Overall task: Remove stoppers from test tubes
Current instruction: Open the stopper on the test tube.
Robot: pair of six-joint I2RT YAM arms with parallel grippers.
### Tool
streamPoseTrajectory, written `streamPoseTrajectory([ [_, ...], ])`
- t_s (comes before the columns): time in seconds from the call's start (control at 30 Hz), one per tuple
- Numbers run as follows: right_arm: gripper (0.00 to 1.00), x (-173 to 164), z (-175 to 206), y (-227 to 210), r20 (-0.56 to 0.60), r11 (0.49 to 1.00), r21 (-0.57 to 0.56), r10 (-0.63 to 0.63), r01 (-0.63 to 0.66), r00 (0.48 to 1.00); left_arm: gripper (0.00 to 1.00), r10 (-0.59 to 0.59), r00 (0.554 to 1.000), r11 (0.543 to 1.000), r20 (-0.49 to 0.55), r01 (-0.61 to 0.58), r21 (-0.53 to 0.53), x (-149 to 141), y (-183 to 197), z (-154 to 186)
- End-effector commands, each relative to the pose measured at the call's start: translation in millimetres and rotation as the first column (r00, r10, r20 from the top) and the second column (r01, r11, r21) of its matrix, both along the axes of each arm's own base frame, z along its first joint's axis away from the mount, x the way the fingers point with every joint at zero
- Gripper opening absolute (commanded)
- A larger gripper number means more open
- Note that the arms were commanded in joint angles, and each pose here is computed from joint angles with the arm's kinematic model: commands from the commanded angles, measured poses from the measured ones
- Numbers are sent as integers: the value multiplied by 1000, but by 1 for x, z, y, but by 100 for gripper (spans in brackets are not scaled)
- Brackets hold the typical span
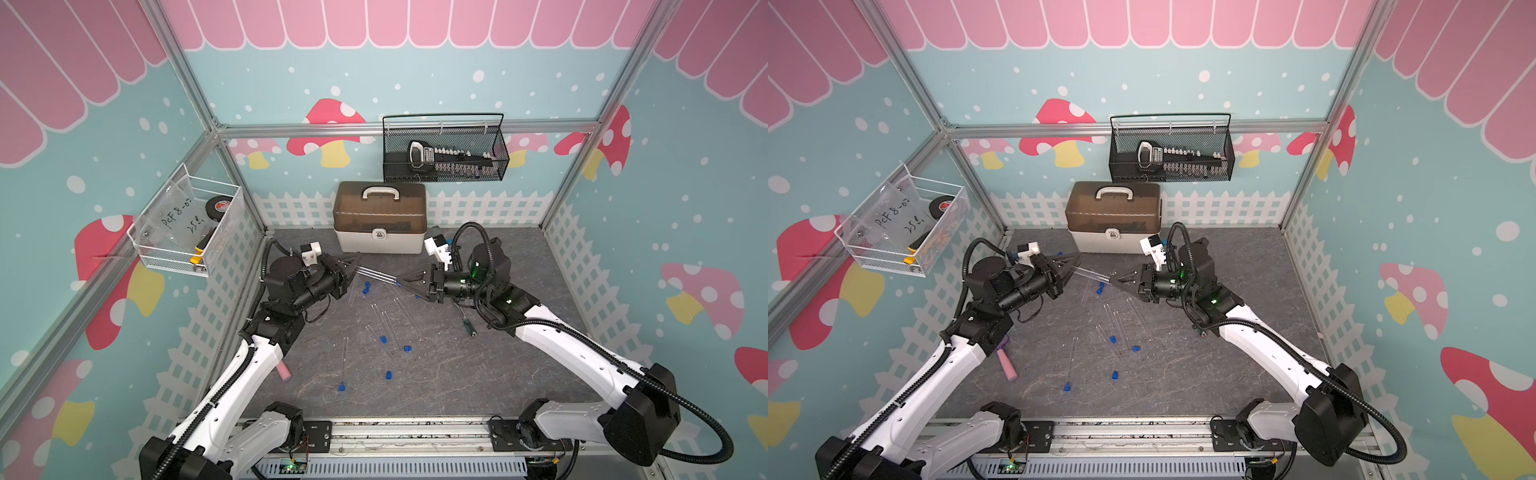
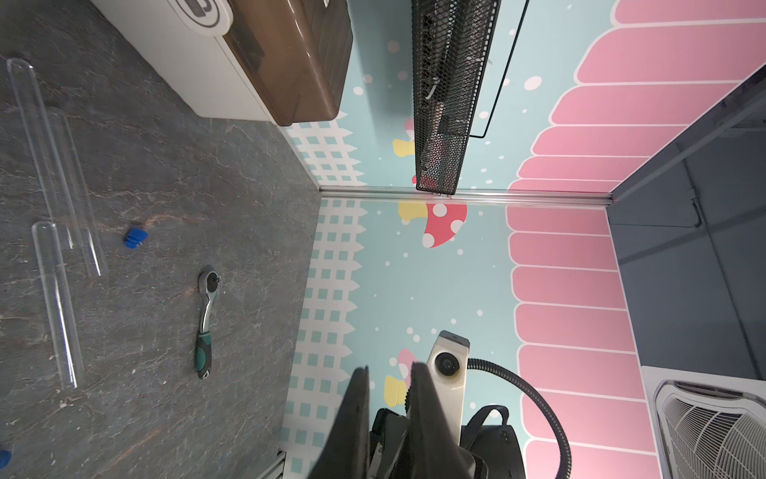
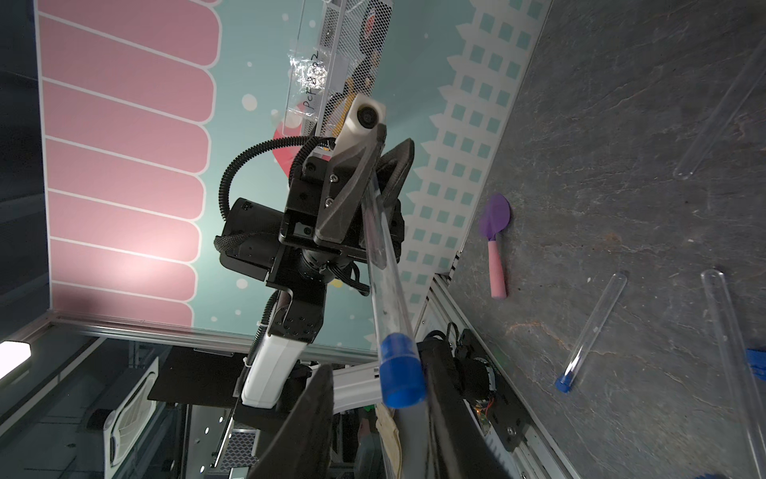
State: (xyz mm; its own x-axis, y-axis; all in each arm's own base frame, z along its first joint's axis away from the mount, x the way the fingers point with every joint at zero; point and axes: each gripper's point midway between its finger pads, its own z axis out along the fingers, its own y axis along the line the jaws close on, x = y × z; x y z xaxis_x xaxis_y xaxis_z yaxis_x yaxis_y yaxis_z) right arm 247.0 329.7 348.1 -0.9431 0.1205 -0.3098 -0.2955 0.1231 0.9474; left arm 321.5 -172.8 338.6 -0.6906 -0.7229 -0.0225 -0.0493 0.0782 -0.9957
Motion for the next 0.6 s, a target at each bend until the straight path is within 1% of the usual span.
streamPoseTrajectory([
  [0.0,35,-3,10,3,12,998,51,26,-27,1000,0,12,1000,1000,-5,-12,-13,0,1,-3],
  [0.2,37,-2,6,4,3,998,50,32,-32,999,0,13,1000,999,-1,-13,-33,1,-1,-1],
  [0.3,37,-3,4,5,2,998,47,36,-36,999,0,13,1000,999,-4,-13,-31,1,-2,-2],
  [0.4,32,-2,4,5,4,998,49,36,-36,999,0,12,1000,1000,-12,-12,-22,1,-2,-6],
  [0.53,20,-2,5,5,6,998,51,33,-33,999,0,9,1000,1000,-23,-10,-21,0,-2,-10],
  [0.57,19,-2,4,5,5,998,50,32,-32,999,0,9,1000,1000,-25,-10,-22,0,-2,-11],
])
